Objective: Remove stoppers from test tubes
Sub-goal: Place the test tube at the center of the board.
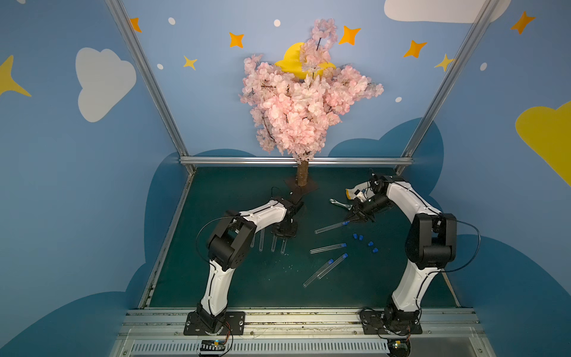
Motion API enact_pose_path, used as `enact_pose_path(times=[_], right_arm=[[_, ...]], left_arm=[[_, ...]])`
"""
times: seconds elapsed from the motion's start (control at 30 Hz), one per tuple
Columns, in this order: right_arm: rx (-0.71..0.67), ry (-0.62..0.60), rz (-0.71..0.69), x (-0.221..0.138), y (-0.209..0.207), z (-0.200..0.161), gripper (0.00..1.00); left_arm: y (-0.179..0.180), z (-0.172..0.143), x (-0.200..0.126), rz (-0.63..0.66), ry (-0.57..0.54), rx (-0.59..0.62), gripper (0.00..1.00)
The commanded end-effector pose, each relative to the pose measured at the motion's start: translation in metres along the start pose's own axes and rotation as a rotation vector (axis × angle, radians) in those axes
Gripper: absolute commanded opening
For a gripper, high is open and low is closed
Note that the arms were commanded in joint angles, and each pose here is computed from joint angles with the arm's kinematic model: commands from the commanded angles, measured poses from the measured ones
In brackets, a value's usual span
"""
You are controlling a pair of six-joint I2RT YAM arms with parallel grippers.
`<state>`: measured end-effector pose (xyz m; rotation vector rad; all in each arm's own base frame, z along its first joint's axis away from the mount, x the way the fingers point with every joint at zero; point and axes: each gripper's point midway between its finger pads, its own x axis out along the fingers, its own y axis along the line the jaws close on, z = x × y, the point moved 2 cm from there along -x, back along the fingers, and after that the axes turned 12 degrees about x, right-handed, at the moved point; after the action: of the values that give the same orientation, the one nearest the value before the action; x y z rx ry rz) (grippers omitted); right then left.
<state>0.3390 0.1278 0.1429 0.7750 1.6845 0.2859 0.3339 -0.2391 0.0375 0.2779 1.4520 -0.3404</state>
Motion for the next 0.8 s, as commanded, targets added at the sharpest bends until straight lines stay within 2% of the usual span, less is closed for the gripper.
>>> enact_pose_path(times=[0.0, 0.13, 0.33, 0.47, 0.57, 0.77], right_arm=[[-0.001, -0.034, -0.005, -0.008, 0.0, -0.003, 0.12], [0.003, -0.044, -0.02, -0.011, -0.002, -0.003, 0.12], [0.05, -0.063, -0.086, -0.017, -0.023, -0.006, 0.12], [0.14, -0.057, -0.13, -0.018, -0.054, -0.01, 0.12], [0.229, -0.063, -0.112, -0.02, -0.078, -0.011, 0.12], [0.386, -0.088, -0.101, -0.021, -0.125, -0.016, 0.11]], left_arm=[[0.004, -0.001, -0.002, 0.019, 0.02, 0.007, 0.37], [0.003, 0.005, -0.014, 0.023, -0.004, 0.028, 0.43], [-0.004, 0.012, -0.037, 0.019, -0.065, 0.083, 0.46], [-0.018, 0.022, -0.051, 0.0, -0.125, 0.142, 0.5], [-0.039, 0.032, -0.062, -0.047, -0.173, 0.215, 0.56], [-0.071, 0.038, -0.076, -0.105, -0.233, 0.332, 0.57]])
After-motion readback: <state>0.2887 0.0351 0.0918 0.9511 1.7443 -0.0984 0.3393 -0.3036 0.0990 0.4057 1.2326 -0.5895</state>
